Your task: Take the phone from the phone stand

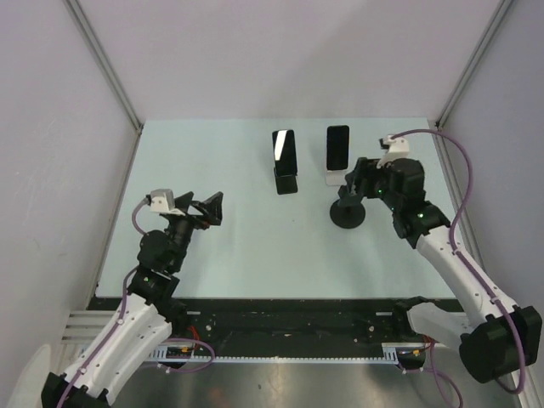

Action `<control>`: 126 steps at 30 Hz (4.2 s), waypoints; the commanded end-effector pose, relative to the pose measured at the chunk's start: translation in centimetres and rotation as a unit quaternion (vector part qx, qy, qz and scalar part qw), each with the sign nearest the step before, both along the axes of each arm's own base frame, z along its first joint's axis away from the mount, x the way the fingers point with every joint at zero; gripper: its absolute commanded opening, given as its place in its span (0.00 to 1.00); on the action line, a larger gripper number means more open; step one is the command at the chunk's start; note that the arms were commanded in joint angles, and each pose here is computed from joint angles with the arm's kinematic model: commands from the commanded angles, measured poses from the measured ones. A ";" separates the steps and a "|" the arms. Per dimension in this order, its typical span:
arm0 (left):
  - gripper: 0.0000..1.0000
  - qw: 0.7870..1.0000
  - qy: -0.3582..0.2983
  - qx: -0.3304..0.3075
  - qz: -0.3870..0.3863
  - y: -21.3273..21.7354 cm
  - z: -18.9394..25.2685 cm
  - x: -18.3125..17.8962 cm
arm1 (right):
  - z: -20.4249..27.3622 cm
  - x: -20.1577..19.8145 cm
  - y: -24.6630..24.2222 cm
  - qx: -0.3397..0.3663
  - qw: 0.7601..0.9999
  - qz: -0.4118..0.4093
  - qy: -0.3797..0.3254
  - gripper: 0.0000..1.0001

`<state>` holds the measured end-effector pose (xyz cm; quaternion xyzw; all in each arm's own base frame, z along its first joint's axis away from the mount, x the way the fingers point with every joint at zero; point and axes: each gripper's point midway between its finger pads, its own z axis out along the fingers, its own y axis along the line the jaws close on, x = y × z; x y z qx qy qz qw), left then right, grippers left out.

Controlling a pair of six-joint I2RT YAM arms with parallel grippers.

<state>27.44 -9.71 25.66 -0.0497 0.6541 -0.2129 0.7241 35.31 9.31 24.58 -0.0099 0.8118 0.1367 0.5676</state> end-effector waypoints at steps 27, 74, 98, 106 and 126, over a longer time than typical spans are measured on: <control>1.00 0.973 0.015 0.091 -0.213 -9.7 -0.8 -1.5 | 2.1 -6.6 14.4 -0.050 0.996 -0.033 -0.072 0.00; 1.00 0.936 0.093 0.124 -0.316 -21.0 -1.1 -4.9 | -0.2 -11.0 7.5 0.019 0.952 0.304 -0.035 0.98; 1.00 0.934 0.148 0.235 -0.223 -20.8 -5.5 -0.2 | -5.7 -9.6 13.5 0.027 0.916 0.399 -0.001 0.83; 1.00 0.941 0.145 0.251 -0.173 -19.2 -4.8 2.5 | -5.7 -12.6 14.7 0.057 0.921 0.384 -0.002 0.79; 1.00 0.943 0.069 0.170 -0.279 -18.2 0.0 -2.3 | -3.2 -12.5 10.3 0.028 0.972 0.226 -0.058 0.85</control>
